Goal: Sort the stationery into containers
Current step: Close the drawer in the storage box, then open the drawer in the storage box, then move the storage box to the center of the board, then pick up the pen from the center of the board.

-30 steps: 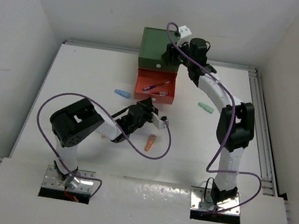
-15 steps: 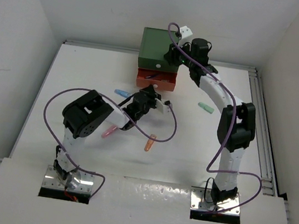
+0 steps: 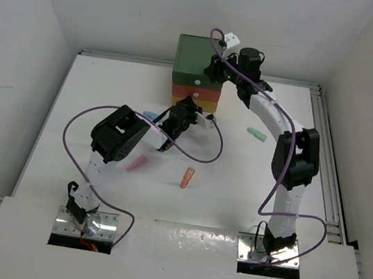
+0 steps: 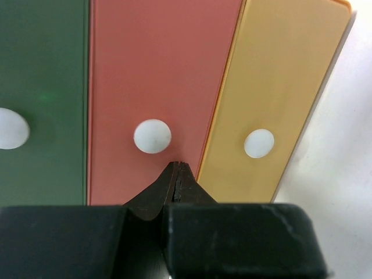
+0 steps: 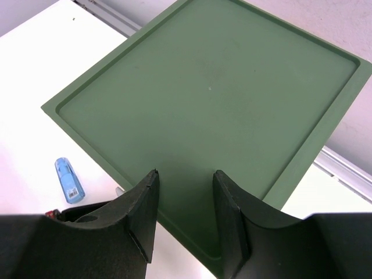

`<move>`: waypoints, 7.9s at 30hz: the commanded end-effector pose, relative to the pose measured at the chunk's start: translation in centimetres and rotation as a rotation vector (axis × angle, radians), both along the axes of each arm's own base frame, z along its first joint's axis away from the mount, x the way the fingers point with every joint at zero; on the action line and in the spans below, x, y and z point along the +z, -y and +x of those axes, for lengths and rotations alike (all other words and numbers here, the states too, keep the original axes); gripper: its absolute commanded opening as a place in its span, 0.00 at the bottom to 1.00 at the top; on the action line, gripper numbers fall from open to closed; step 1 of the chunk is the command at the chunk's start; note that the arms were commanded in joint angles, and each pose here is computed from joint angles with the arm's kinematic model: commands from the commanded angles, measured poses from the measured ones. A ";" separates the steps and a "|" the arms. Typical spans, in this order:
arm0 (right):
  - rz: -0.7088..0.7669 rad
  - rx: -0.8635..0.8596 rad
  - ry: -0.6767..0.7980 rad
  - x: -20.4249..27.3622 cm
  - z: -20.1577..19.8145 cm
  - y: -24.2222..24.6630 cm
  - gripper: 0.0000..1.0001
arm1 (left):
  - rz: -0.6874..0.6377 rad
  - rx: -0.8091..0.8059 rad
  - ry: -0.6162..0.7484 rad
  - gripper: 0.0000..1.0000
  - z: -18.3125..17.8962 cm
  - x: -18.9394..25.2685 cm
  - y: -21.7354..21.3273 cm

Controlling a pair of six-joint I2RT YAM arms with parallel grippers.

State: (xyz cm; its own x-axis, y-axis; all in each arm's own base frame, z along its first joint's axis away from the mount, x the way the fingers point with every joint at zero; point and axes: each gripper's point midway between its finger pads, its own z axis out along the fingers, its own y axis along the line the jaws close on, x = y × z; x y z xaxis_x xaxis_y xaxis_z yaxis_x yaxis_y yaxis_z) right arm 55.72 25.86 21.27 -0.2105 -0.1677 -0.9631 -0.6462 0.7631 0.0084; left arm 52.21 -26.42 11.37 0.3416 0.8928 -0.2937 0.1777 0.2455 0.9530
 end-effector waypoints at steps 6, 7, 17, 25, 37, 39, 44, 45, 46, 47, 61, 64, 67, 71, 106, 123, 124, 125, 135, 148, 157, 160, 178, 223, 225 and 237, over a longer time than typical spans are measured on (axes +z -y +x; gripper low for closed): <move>-0.008 0.040 -0.123 -2.2 -2.4 -0.5 0.41 | -0.025 0.006 0.110 0.00 1.1 2.1 -0.7; -0.010 0.041 -0.125 -2.2 -2.5 -0.5 0.41 | -0.028 -0.003 0.122 0.00 0.7 2.8 -0.6; -0.007 0.035 -0.134 -2.5 -2.9 -0.3 0.44 | -0.209 0.031 0.028 0.30 -5.7 4.6 -1.9; -0.013 0.030 -0.142 -3.2 -2.7 -0.2 0.45 | -0.333 0.066 0.128 0.32 -10.5 4.9 -2.5; -0.020 0.015 -0.154 -3.8 -2.4 0.3 0.45 | -0.230 0.147 0.289 0.40 -8.3 2.9 -1.3; -0.021 0.012 -0.157 -4.1 -2.2 0.5 0.45 | -0.201 0.160 0.320 0.41 -8.0 2.7 -1.4; -0.016 0.012 -0.170 -4.6 -2.2 0.3 0.45 | -0.176 0.179 0.396 0.43 -7.2 3.1 -1.5; -0.015 0.013 -0.173 -4.7 -2.2 0.3 0.46 | -0.172 0.180 0.406 0.48 -7.1 3.1 -1.6; -0.015 0.011 -0.173 -4.7 -2.2 0.3 0.46 | -0.166 0.175 0.418 0.54 -7.1 3.2 -1.5; -0.016 0.008 -0.172 -4.7 -2.1 0.4 0.46 | -0.152 0.177 0.433 0.61 -6.9 3.0 -1.5; -0.006 0.005 -0.187 -5.3 -1.8 0.5 0.46 | -0.152 0.089 0.492 0.50 -6.4 3.1 0.7; -0.006 0.003 -0.192 -5.6 -1.7 0.7 0.47 | -0.148 0.079 0.508 0.50 -5.8 3.0 1.4; -0.006 -0.002 -0.194 -5.7 -1.6 0.9 0.47 | -0.133 0.064 0.522 0.51 -5.4 2.8 1.8; -0.007 -0.004 -0.202 -6.0 -1.6 1.1 0.47 | -0.114 0.074 0.532 0.51 -4.6 2.2 1.8; 0.006 0.002 -0.234 -7.2 -1.4 1.0 0.49 | -0.054 0.087 0.462 0.40 0.1 0.0 1.0; 0.009 0.001 -0.242 -7.5 -1.6 1.0 0.46 | -0.048 0.066 0.478 0.00 -1.8 0.4 0.8; 0.009 0.001 -0.241 -7.4 -1.6 1.0 0.46 | -0.051 0.066 0.482 0.00 -2.1 0.6 0.8; 0.010 0.003 -0.242 -7.4 -1.6 1.0 0.46 | -0.058 0.063 0.486 0.00 -2.4 1.0 0.9; 0.011 0.004 -0.242 -7.2 -1.8 0.9 0.42 | -0.101 0.082 0.467 0.00 -5.5 1.6 1.2; 0.021 0.007 -0.257 -7.2 -2.3 0.6 0.42 | -0.164 0.122 0.382 0.00 -11.0 1.1 2.1; 0.018 0.012 -0.251 -6.8 -2.7 0.6 0.42 | -0.172 0.137 0.334 0.00 -13.2 0.2 2.2; 0.019 0.016 -0.253 -6.8 -2.8 0.5 0.43 | -0.176 0.141 0.328 0.06 -13.4 0.2 2.3; 0.026 0.048 -0.199 -3.0 -4.4 -0.3 0.48 | -0.205 0.142 0.316 0.62 -15.1 3.1 2.3; -0.355 -0.014 -0.272 -5.9 -10.6 19.8 0.44 | -0.955 0.085 -0.882 0.82 -13.3 17.4 -8.4; -0.380 0.005 -0.330 -8.6 -10.8 20.0 0.46 | -1.000 0.151 -0.875 0.82 -12.0 16.9 -11.2; -0.508 0.057 -0.501 -17.9 -10.2 21.7 0.59 | -1.128 0.183 -1.065 0.88 -9.5 12.4 -15.8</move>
